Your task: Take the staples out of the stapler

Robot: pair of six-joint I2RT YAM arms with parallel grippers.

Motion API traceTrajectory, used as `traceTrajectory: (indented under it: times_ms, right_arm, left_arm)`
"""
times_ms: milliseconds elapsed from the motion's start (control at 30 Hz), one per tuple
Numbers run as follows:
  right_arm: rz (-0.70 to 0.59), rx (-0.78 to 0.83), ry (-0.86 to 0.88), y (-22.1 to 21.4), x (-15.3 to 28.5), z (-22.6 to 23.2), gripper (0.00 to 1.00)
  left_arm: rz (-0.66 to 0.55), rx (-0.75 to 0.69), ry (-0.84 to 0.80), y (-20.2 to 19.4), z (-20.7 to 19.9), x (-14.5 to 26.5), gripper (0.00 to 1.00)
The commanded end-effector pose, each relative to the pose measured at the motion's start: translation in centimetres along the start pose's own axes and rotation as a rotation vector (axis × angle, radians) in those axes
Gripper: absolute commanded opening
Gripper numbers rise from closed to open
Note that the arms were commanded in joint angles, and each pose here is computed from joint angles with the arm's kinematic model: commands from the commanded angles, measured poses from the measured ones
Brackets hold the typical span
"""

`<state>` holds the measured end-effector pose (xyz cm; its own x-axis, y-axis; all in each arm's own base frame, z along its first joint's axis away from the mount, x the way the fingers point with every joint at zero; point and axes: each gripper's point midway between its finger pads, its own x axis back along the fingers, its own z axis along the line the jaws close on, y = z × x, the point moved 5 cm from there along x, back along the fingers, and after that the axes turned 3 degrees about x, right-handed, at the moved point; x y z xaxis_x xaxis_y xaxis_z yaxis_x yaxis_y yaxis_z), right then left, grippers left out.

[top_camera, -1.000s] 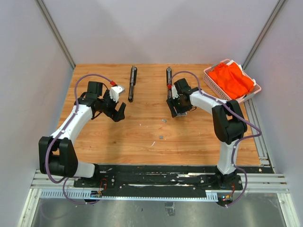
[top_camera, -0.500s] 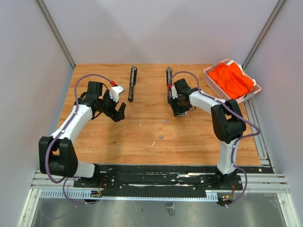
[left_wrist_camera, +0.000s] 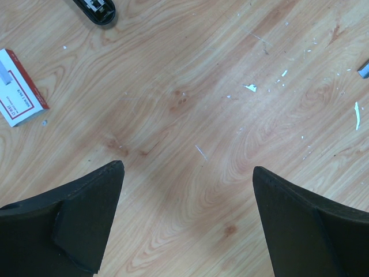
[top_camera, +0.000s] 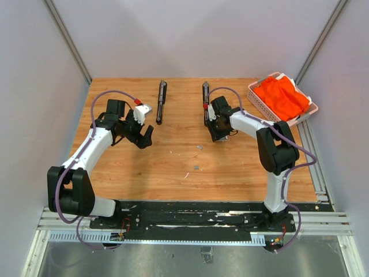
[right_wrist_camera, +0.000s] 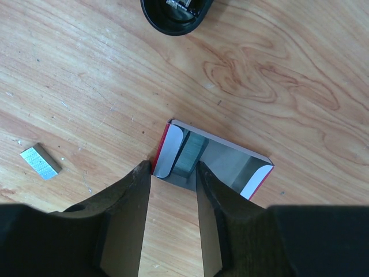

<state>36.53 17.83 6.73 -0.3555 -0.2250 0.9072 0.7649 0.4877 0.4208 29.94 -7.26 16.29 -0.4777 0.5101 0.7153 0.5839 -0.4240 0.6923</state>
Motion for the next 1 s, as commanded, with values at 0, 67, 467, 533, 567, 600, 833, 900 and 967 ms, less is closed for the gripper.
traceTrajectory:
  times_ms: [0, 67, 467, 533, 567, 600, 833, 900, 967]
  right_arm:
    - [0.021, 0.031, -0.02, -0.2, -0.3, 0.1, 0.37]
    - [0.022, 0.037, -0.024, -0.1, -0.2, 0.1, 0.4]
    - [-0.072, 0.12, -0.023, 2.2, 3.9, 0.2, 0.63]
    - [-0.084, 0.166, -0.03, 2.5, 4.7, 0.5, 0.67]
    - [-0.091, 0.191, -0.048, 2.6, 5.2, 0.5, 0.68]
    - [-0.101, 0.214, -0.064, 2.8, 5.7, 0.6, 0.69]
    - [-0.15, 0.279, 0.07, 3.2, 6.6, 2.5, 0.7]
    - [-0.155, 0.315, 0.17, 3.1, 6.3, 3.8, 0.7]
    - [-0.164, 0.346, 0.246, 3.2, 6.1, 5.1, 0.65]
  left_arm:
    - [-0.018, -0.001, -0.013, 0.0, 0.2, -0.3, 0.98]
    - [-0.017, 0.0, -0.014, 0.0, 0.2, -0.3, 0.98]
    - [-0.018, 0.0, -0.017, 0.0, 0.2, -0.3, 0.98]
    - [-0.018, -0.001, -0.015, 0.0, 0.2, -0.3, 0.98]
    - [-0.019, -0.001, -0.013, 0.1, 0.2, -0.2, 0.98]
    - [-0.018, 0.0, -0.012, 0.0, 0.2, -0.3, 0.98]
    - [-0.017, 0.0, -0.009, 0.1, 0.3, -0.2, 0.98]
    - [-0.018, -0.001, -0.008, 0.1, 0.3, -0.2, 0.98]
    - [-0.018, -0.002, -0.006, 0.1, 0.3, -0.1, 0.98]
